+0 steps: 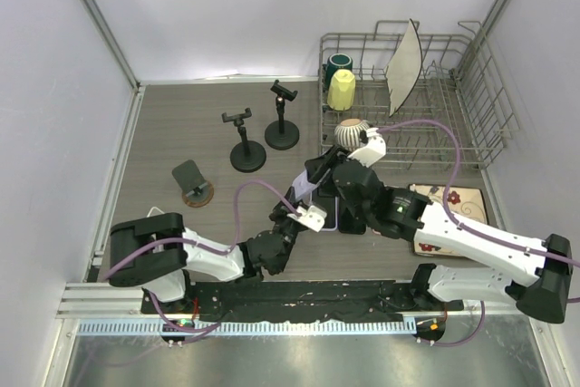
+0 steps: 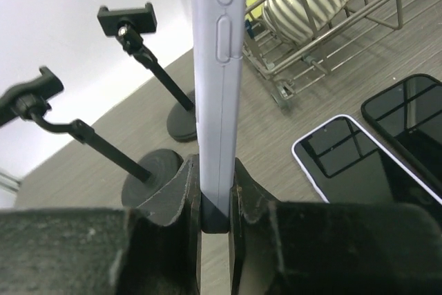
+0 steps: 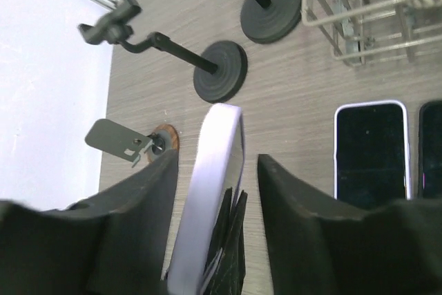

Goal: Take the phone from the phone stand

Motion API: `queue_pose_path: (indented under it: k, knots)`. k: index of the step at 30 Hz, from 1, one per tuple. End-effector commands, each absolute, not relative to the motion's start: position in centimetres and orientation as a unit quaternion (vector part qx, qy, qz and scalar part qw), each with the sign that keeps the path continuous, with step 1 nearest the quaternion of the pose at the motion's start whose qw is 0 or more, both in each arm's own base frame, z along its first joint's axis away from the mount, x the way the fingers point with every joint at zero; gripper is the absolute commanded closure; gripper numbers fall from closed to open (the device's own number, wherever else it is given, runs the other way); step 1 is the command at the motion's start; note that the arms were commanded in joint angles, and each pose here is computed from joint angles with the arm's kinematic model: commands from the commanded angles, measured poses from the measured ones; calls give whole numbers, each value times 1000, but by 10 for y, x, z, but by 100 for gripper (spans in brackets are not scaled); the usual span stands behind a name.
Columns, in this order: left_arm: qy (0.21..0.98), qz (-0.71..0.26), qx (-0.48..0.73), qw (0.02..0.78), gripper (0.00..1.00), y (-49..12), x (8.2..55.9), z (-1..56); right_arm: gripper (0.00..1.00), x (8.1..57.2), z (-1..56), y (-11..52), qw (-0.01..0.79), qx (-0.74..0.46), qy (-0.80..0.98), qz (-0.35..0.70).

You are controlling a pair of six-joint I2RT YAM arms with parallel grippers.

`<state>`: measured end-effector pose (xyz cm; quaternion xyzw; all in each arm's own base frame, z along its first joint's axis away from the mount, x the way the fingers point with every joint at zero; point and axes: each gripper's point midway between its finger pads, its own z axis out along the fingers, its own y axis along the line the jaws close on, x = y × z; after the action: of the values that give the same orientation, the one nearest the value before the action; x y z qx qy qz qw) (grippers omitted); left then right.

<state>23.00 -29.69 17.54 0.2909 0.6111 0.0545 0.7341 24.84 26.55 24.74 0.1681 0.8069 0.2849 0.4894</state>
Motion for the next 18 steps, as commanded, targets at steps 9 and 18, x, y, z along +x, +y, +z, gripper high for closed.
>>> queue_pose_path:
  k: [9, 18]
  knots:
    - [703, -184, 120, 676, 100, -275, 232, 196, 16, 256, 338, 209, 620, 188, 705, 288]
    - [747, -307, 94, 582, 100, -262, 231, 183, 16, 245, 353, 169, 672, 134, 692, 227]
